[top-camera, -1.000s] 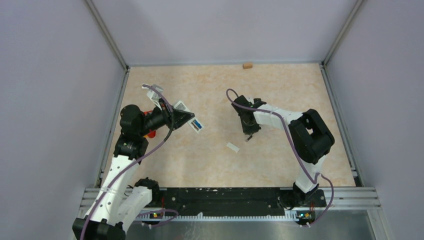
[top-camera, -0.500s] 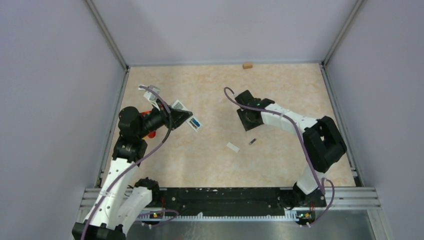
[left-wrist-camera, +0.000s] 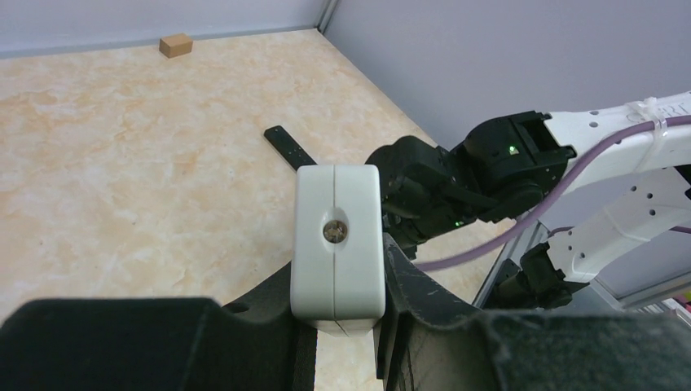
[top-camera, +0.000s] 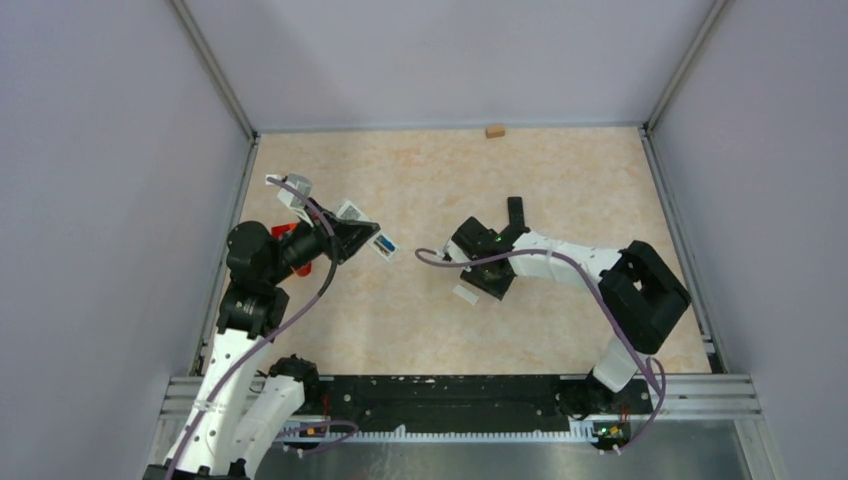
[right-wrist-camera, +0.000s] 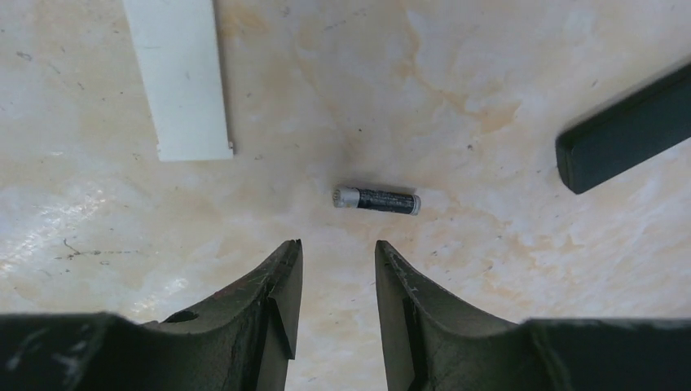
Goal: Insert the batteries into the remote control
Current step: Pick up the battery from the center of the board.
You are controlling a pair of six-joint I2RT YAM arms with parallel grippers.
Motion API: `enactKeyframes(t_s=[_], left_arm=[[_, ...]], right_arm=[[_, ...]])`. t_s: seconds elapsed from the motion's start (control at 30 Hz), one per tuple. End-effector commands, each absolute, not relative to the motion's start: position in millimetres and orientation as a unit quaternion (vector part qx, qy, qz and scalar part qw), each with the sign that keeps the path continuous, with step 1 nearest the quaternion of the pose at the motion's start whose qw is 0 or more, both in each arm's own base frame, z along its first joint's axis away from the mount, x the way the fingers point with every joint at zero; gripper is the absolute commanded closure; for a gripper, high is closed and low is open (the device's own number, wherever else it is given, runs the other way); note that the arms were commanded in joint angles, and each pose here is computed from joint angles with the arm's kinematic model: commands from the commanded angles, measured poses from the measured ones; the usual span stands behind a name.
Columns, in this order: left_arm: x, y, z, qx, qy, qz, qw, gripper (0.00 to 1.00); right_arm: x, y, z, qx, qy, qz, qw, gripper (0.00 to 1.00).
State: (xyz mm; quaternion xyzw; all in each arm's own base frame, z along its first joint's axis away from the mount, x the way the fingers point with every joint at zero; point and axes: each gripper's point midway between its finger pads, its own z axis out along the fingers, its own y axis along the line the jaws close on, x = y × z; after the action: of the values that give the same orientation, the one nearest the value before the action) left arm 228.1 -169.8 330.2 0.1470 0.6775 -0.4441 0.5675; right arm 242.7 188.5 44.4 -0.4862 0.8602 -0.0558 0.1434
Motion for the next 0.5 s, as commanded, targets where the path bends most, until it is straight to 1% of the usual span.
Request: enactKeyframes(t_s=[0.0,0.1,0.17,0.47], left_arm=[[227.2,-165.9,352.9,0.158,0.655,-0.431,0.6,1.0],[227.1,-165.3,353.9,0.158,0.654,-0.428,0.603,1.0],[227.4,-165.3,354.4,0.159,0.654,-0.428,0.604,1.0],[229.0,-165.5,350.8,0.156,0.663,-0.427,0.595,1.0]], right_arm=[[257.5,188.4,40.0,-0.543,0.817,-0.116,0.156,0.62],[261.4,182.2,32.5,-0.552,0.809,-0.14,0.143,0.63],[266.6,181.8,31.2,-0.556,0.804,-0.152,0.148,0.63],[275.7,184.0,20.9,-0.578,0.786,-0.165,0.148,0.63]])
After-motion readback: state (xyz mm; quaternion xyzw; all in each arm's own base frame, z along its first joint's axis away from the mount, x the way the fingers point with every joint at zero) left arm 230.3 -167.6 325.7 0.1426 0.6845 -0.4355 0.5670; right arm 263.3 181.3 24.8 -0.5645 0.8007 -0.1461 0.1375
